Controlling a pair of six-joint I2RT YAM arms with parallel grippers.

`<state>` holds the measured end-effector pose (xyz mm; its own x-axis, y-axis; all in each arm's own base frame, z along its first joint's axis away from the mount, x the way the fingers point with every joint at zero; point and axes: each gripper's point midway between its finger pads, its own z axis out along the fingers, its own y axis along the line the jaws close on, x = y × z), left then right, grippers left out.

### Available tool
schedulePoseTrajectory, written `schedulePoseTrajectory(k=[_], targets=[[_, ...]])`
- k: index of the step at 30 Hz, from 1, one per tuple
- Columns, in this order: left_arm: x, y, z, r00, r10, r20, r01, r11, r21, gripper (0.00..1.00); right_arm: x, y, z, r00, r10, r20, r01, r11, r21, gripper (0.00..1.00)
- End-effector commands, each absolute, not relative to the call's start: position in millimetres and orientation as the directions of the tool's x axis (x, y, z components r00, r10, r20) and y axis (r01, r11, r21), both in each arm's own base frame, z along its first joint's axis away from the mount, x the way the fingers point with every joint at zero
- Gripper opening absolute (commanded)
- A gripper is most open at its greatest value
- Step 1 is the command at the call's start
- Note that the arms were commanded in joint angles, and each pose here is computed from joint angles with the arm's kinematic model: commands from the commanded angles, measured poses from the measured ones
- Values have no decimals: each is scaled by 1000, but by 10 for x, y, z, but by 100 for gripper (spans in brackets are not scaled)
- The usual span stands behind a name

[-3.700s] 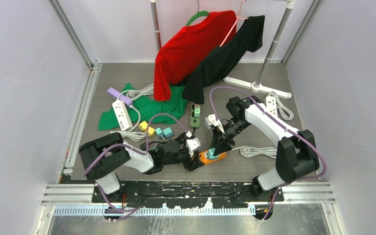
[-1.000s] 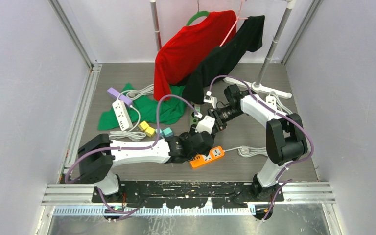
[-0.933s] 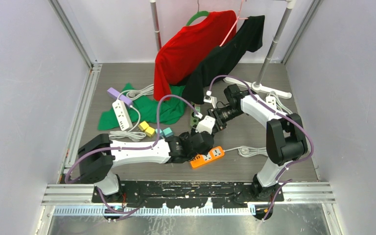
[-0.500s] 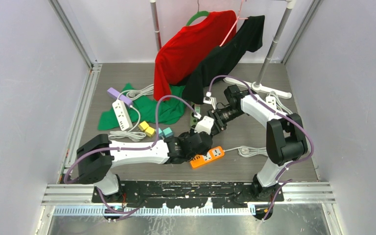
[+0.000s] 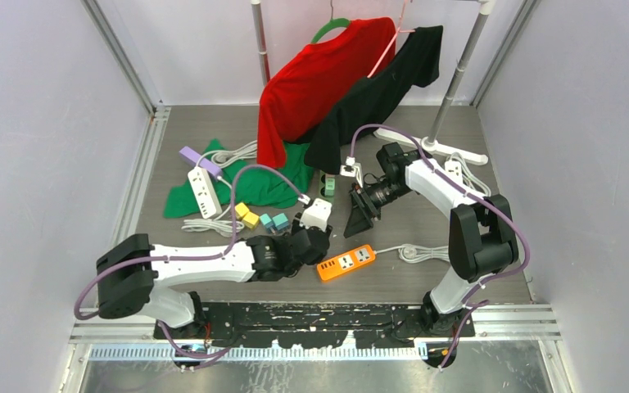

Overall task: Pull the plug off the socket
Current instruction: Place the plug at the center of the board.

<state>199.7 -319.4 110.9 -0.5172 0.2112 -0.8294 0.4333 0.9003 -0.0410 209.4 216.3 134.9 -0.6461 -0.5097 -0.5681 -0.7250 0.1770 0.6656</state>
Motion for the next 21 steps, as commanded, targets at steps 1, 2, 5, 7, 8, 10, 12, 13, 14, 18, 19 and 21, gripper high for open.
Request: schedulePoseTrajectory(k=[1,2,5,7,8,10,12,13,14,18,19,21], targets=[[2139,-2976,1338,-462,153,-873,360,933,-27,0,2059,2162,1483,-589,-505,-631,-776,136,615,62],[2156,-2920,1331,-463,153,-873,346,938,-19,0,2057,2161,1482,-587,-506,-632,-778,136,614,62],[2213,-2751,1349,-469,135,-873,302,953,-14,0,2057,2153,1472,-583,-509,-633,-781,137,609,62],[2254,-2647,1350,-481,115,-869,273,962,-23,0,2057,2151,1467,-581,-511,-633,-782,138,607,62],[2278,-2591,1336,-488,106,-866,258,966,-26,0,2060,2148,1466,-580,-512,-634,-784,138,606,62],[2314,-2490,1364,-497,68,-865,230,972,-55,0,2055,2149,1465,-578,-512,-636,-785,136,604,62],[2352,-2392,1355,-510,37,-859,203,976,-78,0,2053,2147,1465,-574,-513,-638,-788,134,601,62],[2372,-2342,1345,-517,21,-856,189,978,-90,0,2051,2146,1461,-572,-514,-639,-789,132,600,62],[2380,-2291,1313,-527,10,-850,178,979,-100,0,2045,2145,1460,-570,-514,-641,-790,130,599,62],[2476,-2083,1250,-552,-60,-832,119,982,-150,0,2041,2143,1458,-563,-514,-647,-795,124,594,62],[2498,-2036,1247,-555,-80,-828,104,981,-164,0,2041,2143,1457,-563,-515,-647,-795,124,593,62],[2536,-1948,1216,-566,-112,-817,77,979,-188,0,2036,2140,1450,-562,-515,-647,-795,123,594,62]])
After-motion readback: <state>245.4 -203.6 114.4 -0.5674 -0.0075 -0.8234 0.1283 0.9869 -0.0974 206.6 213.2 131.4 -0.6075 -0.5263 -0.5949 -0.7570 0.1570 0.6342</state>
